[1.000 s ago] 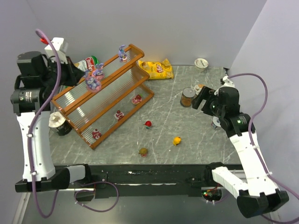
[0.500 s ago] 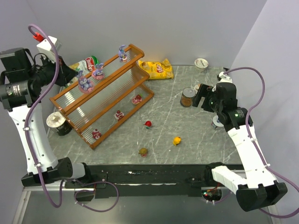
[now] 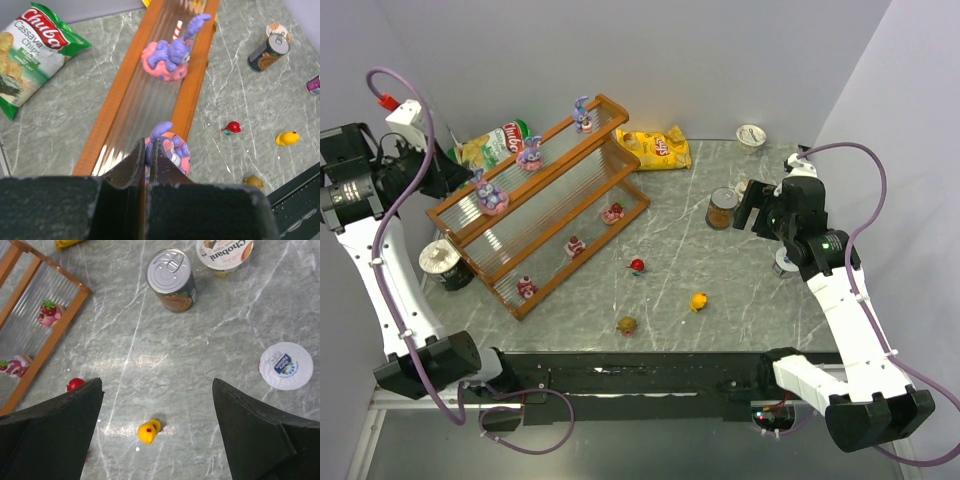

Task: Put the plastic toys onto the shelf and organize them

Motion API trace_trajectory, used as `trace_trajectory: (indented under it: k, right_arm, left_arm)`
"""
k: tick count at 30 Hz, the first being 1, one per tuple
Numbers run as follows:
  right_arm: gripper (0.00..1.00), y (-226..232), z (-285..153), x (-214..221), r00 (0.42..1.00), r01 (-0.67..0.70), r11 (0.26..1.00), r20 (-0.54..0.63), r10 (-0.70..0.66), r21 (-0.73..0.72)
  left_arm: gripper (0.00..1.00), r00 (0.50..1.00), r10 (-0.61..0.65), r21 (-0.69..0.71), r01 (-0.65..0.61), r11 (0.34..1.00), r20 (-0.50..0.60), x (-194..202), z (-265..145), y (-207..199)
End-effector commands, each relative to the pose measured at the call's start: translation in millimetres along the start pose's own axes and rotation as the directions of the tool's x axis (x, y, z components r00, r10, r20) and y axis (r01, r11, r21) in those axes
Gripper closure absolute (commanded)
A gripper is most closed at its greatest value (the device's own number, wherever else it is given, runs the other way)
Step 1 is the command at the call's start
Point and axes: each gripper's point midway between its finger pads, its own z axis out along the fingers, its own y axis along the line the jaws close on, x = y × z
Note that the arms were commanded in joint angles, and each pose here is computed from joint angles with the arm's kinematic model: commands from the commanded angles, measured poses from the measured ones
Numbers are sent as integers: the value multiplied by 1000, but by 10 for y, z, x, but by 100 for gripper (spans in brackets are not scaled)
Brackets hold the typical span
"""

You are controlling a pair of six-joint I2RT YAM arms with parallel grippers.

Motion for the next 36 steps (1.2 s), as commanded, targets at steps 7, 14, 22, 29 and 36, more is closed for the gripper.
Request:
trace_trajectory:
  k: [7, 14, 22, 29, 36]
  right_arm:
    - [3, -130, -41, -211, 993, 56, 996, 96, -63, 69]
    - [3, -215, -72, -207, 989, 76, 992, 116, -88, 103]
    - [3, -223, -71, -226, 988, 77, 991, 122, -90, 110]
    - [3, -220, -62, -230, 988, 76, 991, 128, -90, 108]
    - [3, -240, -53, -212, 986, 78, 991, 135, -93, 113]
  left_arm:
    - [99, 994, 66, 64, -72, 995, 83, -58, -79, 50]
    - [99, 996, 21, 107, -30, 994, 84, -91, -71, 194]
    - [99, 997, -21, 89, 15, 996, 76, -72, -50, 422]
    - [99, 997, -27, 59, 23, 998, 78, -98, -60, 493]
    - [99, 997, -18, 39, 16, 999, 74, -83, -86, 485]
